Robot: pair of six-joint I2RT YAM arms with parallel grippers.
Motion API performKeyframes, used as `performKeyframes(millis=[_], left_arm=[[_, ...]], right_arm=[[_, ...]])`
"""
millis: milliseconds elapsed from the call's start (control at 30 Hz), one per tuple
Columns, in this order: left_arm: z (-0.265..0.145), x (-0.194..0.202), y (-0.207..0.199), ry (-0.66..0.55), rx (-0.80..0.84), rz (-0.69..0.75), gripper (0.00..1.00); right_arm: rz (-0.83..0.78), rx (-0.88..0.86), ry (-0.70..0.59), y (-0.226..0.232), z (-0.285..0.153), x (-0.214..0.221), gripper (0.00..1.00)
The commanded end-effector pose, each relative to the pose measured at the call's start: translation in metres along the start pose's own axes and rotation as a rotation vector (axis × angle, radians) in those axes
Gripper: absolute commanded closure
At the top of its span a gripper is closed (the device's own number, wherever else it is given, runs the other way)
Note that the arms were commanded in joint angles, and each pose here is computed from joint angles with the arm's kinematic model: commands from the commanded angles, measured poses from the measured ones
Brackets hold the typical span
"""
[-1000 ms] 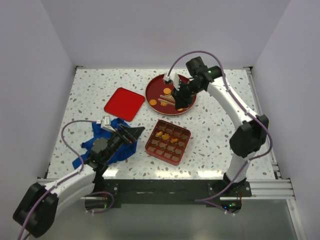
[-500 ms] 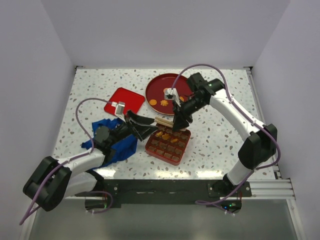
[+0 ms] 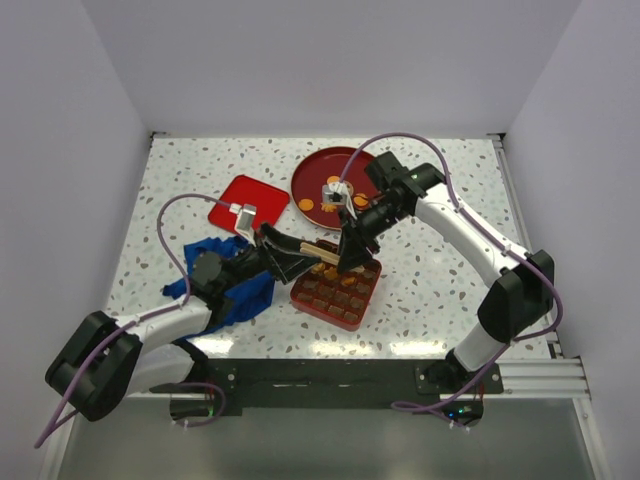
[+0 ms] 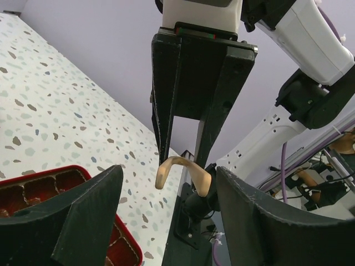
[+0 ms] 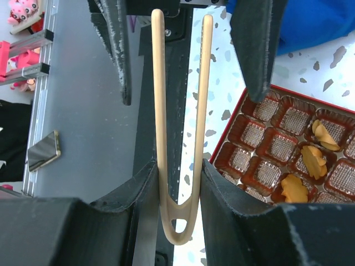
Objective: Pack the cookies
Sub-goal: Pass from the right arm to the left
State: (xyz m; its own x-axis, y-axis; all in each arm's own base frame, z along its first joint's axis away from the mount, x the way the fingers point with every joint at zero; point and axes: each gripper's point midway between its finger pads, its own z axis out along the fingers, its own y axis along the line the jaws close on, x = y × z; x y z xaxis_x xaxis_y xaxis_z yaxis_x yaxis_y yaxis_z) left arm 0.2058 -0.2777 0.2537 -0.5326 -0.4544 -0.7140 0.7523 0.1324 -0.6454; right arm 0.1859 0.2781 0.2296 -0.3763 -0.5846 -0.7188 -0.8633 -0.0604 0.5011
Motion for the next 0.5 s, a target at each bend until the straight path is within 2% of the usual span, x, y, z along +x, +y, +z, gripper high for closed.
performKeyframes(millis=[0,67,100,133,167,267,367,467], left_arm=[[0.0067,-0.0156,-0.0187,-0.033,0.070,0.045,0.37],[0.0073,-0.0158,-0.0220,-0.033,0.088,0.042,0.49],[0.0071,-0.0140,-0.0208,-0.029,0.088,0.034,0.60],[0.0069,-0.0144,-0.0215,-0.031,0.092,0.027,0.65],[0.0068,-0.0155,-0.0241,-0.038,0.104,0.029,0.75],[0.0066,-0.0160,-0.0245,-0.045,0.108,0.020,0.88],[0.0051,-0.0174,-0.0253,-0.063,0.113,0.013,0.93],[0.0025,-0.0176,-0.0255,-0.081,0.117,-0.002,0.94]], right_arm=[[-0.010,-0.048,-0.038,0.0153,-0.0013,-0.0080,1.00],[-0.002,-0.052,-0.038,0.0148,-0.0009,-0.0087,1.00],[0.000,-0.052,-0.038,0.0146,-0.0008,-0.0089,1.00],[0.010,-0.054,-0.037,0.0136,-0.0001,-0.0087,1.00],[0.012,-0.055,-0.036,0.0135,0.0000,-0.0088,1.00],[0.025,-0.056,-0.031,0.0119,0.0015,-0.0075,0.99],[0.039,-0.050,-0.024,0.0090,0.0020,-0.0062,0.94],[0.059,-0.053,-0.026,0.0069,0.0033,-0.0074,0.83]])
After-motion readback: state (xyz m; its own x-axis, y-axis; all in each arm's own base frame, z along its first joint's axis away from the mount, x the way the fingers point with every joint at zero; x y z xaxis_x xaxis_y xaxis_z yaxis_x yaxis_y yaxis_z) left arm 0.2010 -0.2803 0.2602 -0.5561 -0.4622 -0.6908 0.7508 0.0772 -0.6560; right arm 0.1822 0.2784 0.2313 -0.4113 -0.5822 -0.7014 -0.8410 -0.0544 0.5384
